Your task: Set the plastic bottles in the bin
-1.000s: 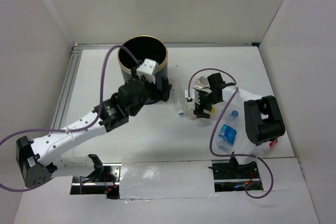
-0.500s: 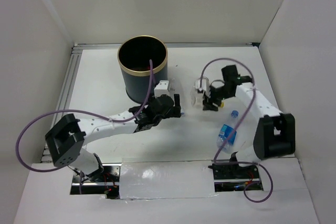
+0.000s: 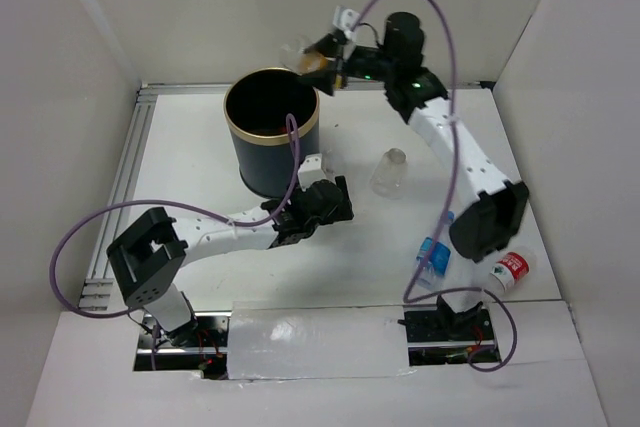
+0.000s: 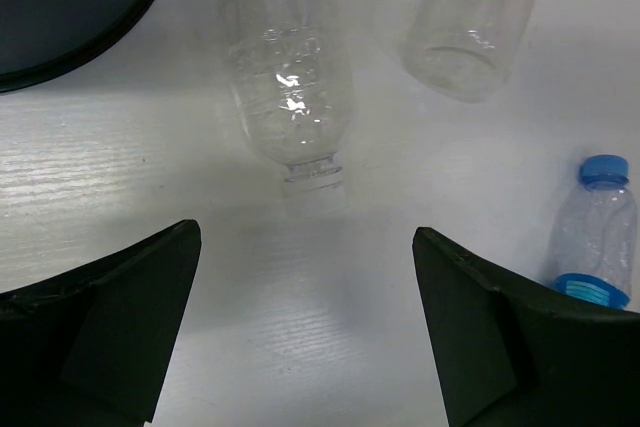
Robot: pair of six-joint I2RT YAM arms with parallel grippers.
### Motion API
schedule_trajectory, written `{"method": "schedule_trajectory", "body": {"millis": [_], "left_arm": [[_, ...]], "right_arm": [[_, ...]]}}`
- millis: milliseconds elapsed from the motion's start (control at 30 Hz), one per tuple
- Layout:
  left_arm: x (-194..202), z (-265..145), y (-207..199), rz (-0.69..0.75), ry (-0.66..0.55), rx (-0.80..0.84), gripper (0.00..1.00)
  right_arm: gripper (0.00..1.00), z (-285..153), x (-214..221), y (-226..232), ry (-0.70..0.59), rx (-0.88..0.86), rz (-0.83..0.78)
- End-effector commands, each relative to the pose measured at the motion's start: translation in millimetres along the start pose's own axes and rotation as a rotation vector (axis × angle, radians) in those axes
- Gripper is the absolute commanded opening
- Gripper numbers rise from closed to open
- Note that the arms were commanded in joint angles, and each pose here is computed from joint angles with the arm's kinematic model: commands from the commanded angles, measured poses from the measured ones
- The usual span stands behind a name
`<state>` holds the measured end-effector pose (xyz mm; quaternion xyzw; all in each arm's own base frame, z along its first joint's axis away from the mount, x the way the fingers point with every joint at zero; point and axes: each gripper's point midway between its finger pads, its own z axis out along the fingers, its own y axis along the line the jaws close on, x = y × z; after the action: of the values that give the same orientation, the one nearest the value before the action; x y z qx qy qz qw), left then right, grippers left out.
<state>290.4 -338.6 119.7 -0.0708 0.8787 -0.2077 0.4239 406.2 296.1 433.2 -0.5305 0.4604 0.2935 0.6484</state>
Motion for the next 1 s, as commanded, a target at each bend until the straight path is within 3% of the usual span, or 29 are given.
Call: {"method": "schedule_trajectory", "body": {"millis": [0, 33, 67, 133, 200, 233, 267, 400, 433, 467, 533, 567, 633, 667, 767, 800, 900, 967], "left_arm": [[-15.3, 6.1, -6.4, -0.05, -0.061, -0.019, 1.0], [-13.6, 8.0, -6.0, -0.045, -0.056, -0.027, 1.0], [-13.8, 8.1, -3.0, -0.04, -0.059, -0.04, 1.0], [-11.6, 14.2, 0.0, -0.028, -0.061, -0.067, 1.0], [-13.6, 17.1, -0.5, -0.018, -0.072, -0.076, 1.0], [-17.4, 16.5, -4.8, -0.025, -0.078, -0.068, 1.0], [-13.6, 21.7, -4.5, -0.018, -0.072, -0.076, 1.0], [-13.5, 37.3, -7.8, -0.032, -0.088, -0.118, 1.0], [-10.2, 40.7, -4.0, -0.022, -0.079, -0.147, 1.0], [-15.4, 44.2, -10.6, -0.022, -0.088, -0.152, 1.0], [-4.9, 61.6, 1.6, -0.024, -0.073, -0.224, 1.0], [-10.0, 67.5, -1.6, -0.027, -0.074, -0.235, 1.0], [0.3, 75.1, 7.8, -0.016, -0.053, -0.293, 1.0], [12.8, 84.2, 17.8, -0.001, -0.037, -0.334, 1.0], [20.7, 93.3, 31.6, 0.019, -0.017, -0.395, 0.97], [21.9, 98.7, 37.7, 0.023, -0.012, -0.416, 0.93], [24.4, 97.7, 39.0, 0.037, 0.004, -0.417, 0.58], [24.4, 99.3, 38.7, 0.064, 0.004, -0.406, 0.42]], "right_arm": [[0.22, 51.9, -45.6, 0.9, -0.142, -0.058, 0.064], [0.24, 67.6, -46.6, 6.0, -0.15, -0.074, 0.083], [0.26, 87.5, -13.9, 8.8, -0.107, -0.1, 0.157], [0.55, 106.4, 7.9, 8.9, -0.08, -0.12, 0.253], [0.71, 109.5, 14.7, 8.8, -0.057, -0.118, 0.315], [0.9, 106.3, 20.9, 1.2, -0.038, -0.083, 0.337], [1.0, 98.2, 16.1, -2.9, -0.034, -0.059, 0.365], [1.0, 46.6, 20.6, -39.3, 0.026, 0.151, 0.45], [1.0, 21.7, 48.3, -51.6, 0.08, 0.211, 0.492], [1.0, -1.9, 34.8, -56.0, 0.077, 0.247, 0.482], [1.0, -38.0, 47.8, -58.7, 0.112, 0.286, 0.514], [1.0, -68.4, 81.3, -60.3, 0.166, 0.335, 0.574], [1.0, -106.6, 77.8, -54.4, 0.176, 0.373, 0.591], [1.0, -133.3, 106.3, -47.2, 0.215, 0.405, 0.655], [1.0, -170.8, 105.8, -26.2, 0.227, 0.44, 0.654], [1.0, -185.9, 116.2, -10.5, 0.246, 0.465, 0.666], [1.0, -205.2, 147.1, 19.1, 0.295, 0.487, 0.699], [1.0, -212.2, 152.7, 32.4, 0.316, 0.487, 0.682]]}}
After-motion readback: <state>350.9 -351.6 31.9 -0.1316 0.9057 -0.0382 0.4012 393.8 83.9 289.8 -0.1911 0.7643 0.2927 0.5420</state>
